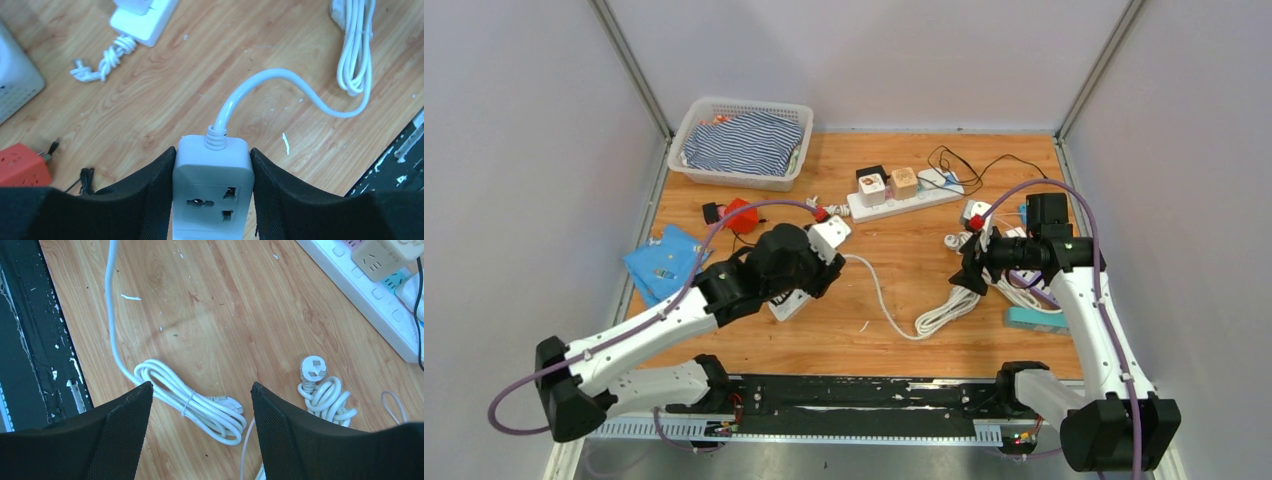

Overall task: Pull the plug off the socket
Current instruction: Pick up the socket from the center of the board.

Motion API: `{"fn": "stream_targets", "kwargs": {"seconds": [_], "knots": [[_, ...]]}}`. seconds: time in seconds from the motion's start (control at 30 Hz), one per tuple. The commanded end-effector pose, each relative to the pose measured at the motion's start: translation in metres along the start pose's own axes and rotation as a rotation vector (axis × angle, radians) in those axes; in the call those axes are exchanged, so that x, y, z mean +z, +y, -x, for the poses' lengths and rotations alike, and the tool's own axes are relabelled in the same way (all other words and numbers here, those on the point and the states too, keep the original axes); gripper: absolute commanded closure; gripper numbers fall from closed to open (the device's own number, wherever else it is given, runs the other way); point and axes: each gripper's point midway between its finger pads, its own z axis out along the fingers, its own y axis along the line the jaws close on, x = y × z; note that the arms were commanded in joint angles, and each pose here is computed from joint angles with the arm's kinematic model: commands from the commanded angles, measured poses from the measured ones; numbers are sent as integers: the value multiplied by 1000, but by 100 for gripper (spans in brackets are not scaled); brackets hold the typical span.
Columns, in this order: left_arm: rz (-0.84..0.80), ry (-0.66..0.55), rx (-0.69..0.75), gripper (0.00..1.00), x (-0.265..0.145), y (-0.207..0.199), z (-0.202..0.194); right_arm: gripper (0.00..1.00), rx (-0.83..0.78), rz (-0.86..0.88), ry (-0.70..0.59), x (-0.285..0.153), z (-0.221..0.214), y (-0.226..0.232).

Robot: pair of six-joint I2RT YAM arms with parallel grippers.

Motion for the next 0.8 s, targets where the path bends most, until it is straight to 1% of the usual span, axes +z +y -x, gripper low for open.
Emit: {"fn": "stream_targets", "kwargs": {"seconds": [0.0, 0.17, 0.33, 0.6, 0.77], "knots": [[34, -130, -111, 100, -32, 26, 32, 25, -6, -12, -25, -5, 3, 0], [81, -227, -195, 100, -57, 51, 48, 25, -6, -8, -33, -5, 5, 2], [122, -271, -260, 100, -72, 72, 52, 25, 5, -31, -38, -9, 3, -2], [136, -348, -370, 100, -94, 105, 58, 25, 2, -37, -45, -11, 4, -2], [207, -404, -497, 100, -112, 139, 56, 25, 0, -39, -46, -11, 4, -2]]}}
